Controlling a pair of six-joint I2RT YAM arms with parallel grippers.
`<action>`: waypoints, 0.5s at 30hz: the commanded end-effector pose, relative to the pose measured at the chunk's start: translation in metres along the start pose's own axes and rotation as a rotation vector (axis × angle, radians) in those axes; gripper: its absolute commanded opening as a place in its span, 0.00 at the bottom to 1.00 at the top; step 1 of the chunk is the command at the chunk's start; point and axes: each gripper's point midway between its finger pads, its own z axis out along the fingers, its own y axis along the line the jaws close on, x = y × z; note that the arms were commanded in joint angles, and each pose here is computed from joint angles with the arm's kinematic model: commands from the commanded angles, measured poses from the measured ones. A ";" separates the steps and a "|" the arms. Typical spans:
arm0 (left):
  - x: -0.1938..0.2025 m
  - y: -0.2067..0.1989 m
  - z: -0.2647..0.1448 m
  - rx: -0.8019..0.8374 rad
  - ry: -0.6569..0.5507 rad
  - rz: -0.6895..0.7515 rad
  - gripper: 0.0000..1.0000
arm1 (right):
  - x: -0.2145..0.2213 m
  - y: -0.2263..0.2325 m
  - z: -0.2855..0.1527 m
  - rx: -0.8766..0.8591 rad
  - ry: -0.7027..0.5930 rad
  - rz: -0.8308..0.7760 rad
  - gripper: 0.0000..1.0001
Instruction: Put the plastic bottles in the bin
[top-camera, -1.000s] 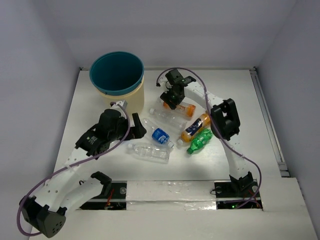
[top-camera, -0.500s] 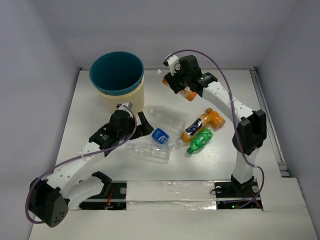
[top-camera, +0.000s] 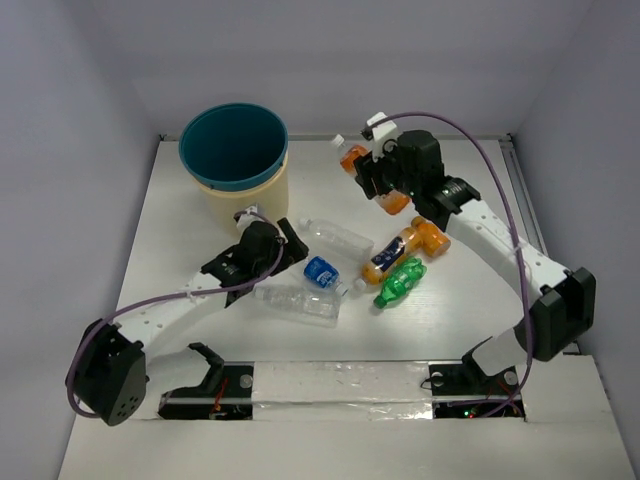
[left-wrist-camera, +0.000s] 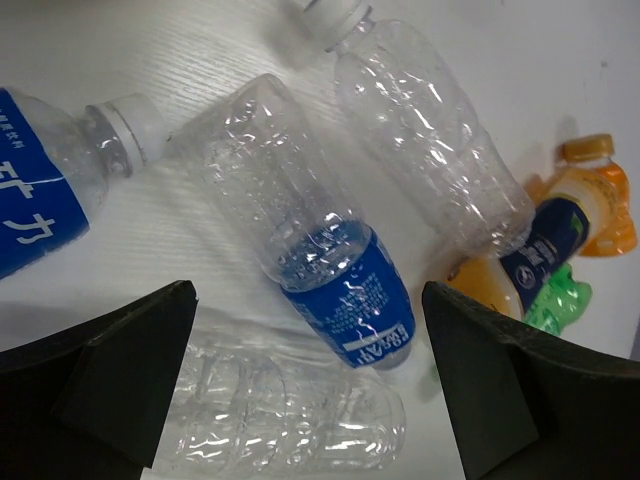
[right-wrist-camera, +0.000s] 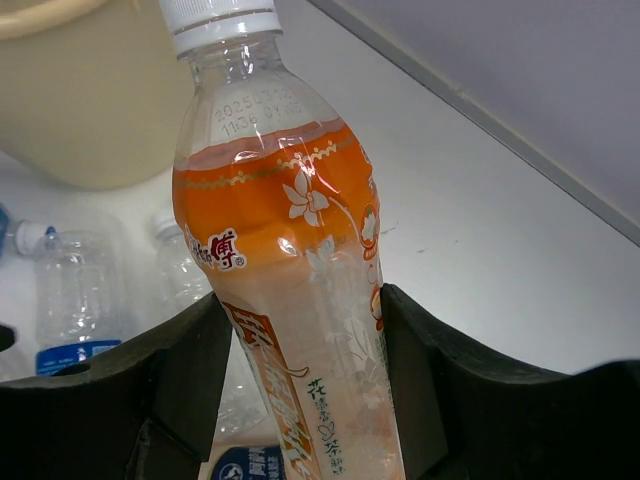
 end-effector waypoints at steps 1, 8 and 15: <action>-0.001 -0.005 0.012 -0.047 -0.066 -0.032 0.95 | -0.055 0.002 -0.032 -0.002 -0.216 0.040 0.42; 0.012 0.002 0.038 -0.163 -0.062 -0.025 0.99 | -0.082 0.027 -0.082 -0.132 -0.375 0.057 0.42; 0.013 0.003 0.053 -0.192 -0.076 -0.047 0.99 | -0.081 0.044 -0.092 -0.223 -0.408 0.063 0.43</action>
